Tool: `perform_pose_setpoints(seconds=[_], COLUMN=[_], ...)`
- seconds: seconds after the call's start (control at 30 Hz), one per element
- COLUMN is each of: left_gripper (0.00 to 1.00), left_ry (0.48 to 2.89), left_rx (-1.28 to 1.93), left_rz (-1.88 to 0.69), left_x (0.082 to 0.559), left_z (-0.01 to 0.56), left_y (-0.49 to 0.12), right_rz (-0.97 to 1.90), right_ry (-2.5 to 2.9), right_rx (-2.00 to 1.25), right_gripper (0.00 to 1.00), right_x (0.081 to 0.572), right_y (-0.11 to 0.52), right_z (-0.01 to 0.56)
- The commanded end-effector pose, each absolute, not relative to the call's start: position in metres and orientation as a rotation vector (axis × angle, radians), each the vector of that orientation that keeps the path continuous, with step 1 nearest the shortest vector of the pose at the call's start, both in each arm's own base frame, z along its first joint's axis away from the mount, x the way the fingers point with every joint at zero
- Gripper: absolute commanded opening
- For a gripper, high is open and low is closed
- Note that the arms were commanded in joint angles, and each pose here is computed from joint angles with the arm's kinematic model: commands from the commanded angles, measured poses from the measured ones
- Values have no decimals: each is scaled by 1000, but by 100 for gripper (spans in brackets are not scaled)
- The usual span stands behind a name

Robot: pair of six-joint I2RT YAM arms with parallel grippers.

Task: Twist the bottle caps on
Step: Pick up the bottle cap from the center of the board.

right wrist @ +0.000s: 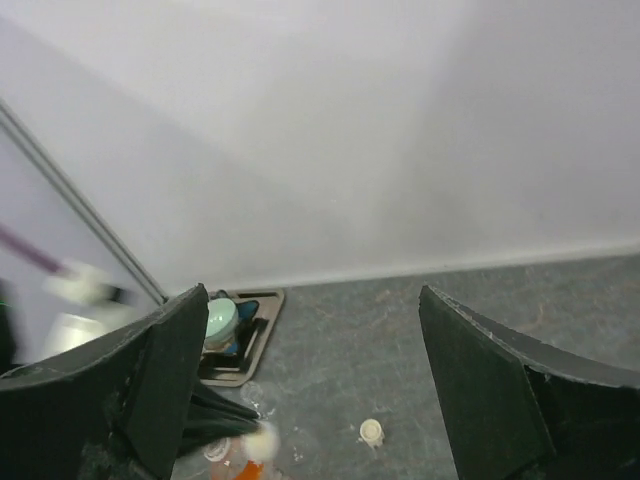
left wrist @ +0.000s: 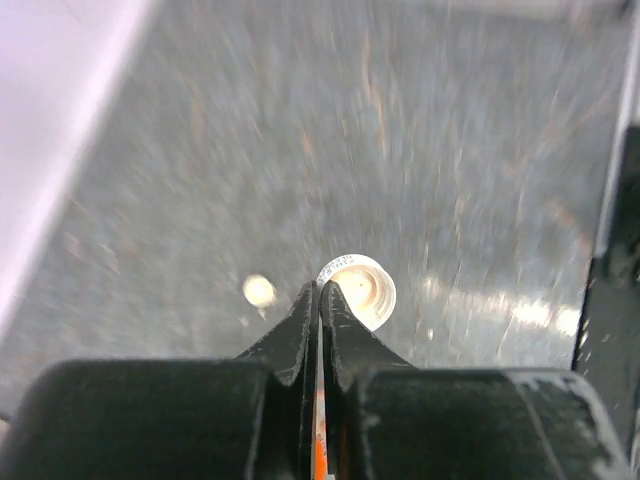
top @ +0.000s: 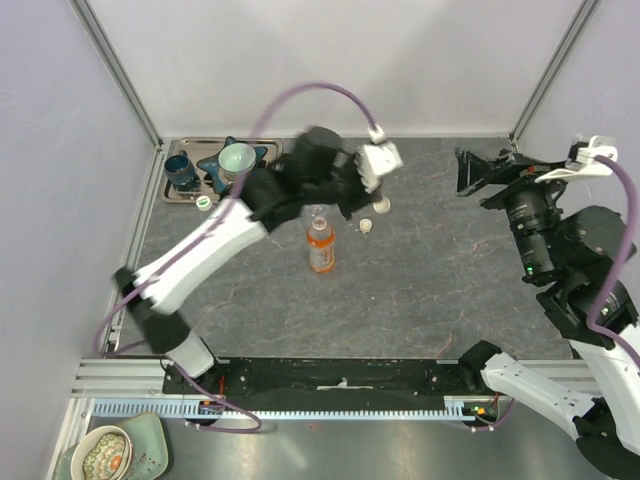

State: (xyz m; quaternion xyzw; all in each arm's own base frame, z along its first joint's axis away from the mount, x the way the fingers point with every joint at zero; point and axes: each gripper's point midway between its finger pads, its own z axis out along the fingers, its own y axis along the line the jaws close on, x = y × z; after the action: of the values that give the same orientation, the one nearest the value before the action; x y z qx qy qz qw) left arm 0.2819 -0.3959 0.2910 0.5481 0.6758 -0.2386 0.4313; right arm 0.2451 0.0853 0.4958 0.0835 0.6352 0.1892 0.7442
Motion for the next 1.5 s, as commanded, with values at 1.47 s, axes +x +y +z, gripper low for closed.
perform_pose_setpoints(seconds=[1.47], left_gripper=[2], left_ry=[1392], left_rx=[870], left_rz=[-1833], left_x=[168], left_z=[510], left_y=[-296], right_rz=[793], right_ry=[735], right_rx=[-885], right_gripper=[80], right_x=[157], right_y=[295], right_z=[511])
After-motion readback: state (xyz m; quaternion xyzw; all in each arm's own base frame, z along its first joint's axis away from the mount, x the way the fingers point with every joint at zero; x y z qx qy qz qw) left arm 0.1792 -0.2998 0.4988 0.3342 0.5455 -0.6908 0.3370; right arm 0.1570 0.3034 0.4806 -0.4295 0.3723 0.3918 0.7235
